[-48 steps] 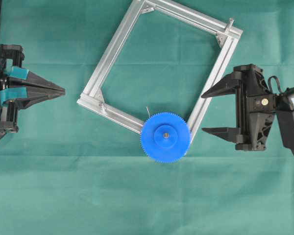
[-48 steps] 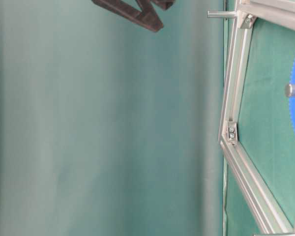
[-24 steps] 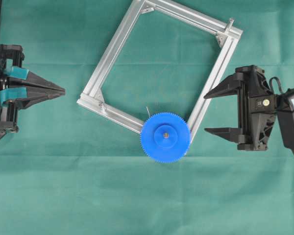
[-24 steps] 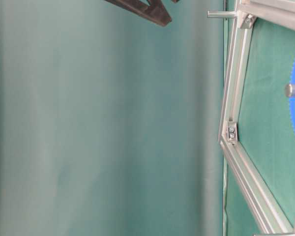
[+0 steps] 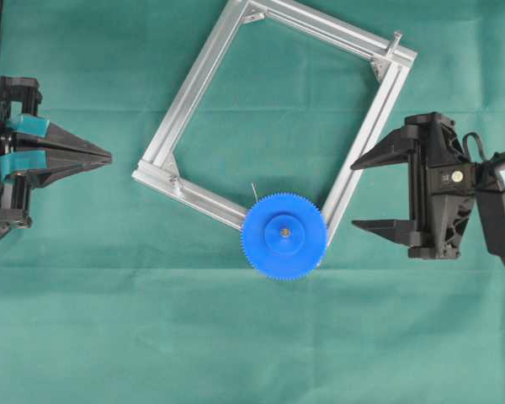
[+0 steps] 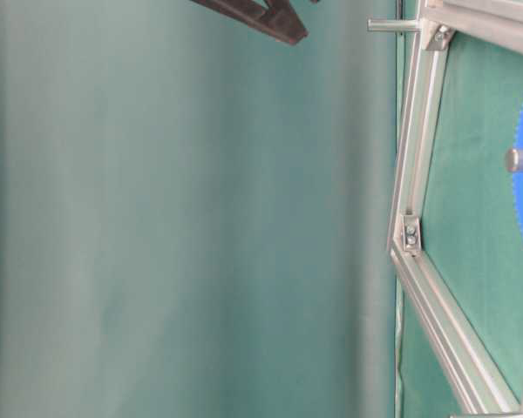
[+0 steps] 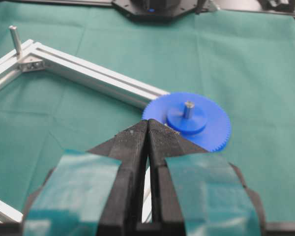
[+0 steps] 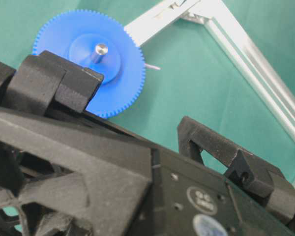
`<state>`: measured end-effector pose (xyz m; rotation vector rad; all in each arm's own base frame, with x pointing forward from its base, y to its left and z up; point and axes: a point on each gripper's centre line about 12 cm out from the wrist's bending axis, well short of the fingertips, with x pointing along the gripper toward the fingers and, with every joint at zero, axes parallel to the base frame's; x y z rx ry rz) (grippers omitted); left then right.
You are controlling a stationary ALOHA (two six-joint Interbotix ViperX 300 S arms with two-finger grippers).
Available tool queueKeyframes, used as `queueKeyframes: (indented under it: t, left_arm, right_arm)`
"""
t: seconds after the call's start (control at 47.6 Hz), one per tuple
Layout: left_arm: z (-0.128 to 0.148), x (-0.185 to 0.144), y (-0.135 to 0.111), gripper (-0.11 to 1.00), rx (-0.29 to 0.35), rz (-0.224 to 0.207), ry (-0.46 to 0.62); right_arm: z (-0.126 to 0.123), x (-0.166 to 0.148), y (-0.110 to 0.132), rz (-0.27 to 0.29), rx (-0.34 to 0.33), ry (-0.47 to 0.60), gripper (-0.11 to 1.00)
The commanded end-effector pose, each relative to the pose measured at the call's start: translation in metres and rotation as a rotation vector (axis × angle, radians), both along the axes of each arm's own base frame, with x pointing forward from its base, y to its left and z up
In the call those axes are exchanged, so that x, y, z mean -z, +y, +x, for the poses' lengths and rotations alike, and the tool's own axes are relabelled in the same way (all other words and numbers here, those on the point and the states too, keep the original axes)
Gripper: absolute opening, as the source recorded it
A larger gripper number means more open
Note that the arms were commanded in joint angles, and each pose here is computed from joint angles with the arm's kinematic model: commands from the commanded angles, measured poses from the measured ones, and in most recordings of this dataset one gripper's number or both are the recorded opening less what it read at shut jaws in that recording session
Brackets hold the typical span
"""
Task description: Find the location of the shaft and insert the gear.
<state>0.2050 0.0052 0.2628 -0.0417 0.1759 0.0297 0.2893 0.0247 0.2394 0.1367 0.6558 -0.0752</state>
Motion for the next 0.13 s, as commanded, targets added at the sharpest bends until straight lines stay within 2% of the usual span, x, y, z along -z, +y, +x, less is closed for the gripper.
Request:
queueKeyframes:
  t: [0.0, 0.105]
  left_arm:
    - [0.0026, -0.0082, 0.0004, 0.01, -0.002, -0.002, -0.02]
    - [0.0026, -0.008, 0.0004, 0.01, -0.002, -0.003, -0.018]
  right_arm:
    - [0.0009, -0.0072, 0.0, 0.005, -0.001, -0.027, 0.88]
    - [0.001, -0.0066, -0.0001, 0.004, -0.001, -0.024, 0.88]
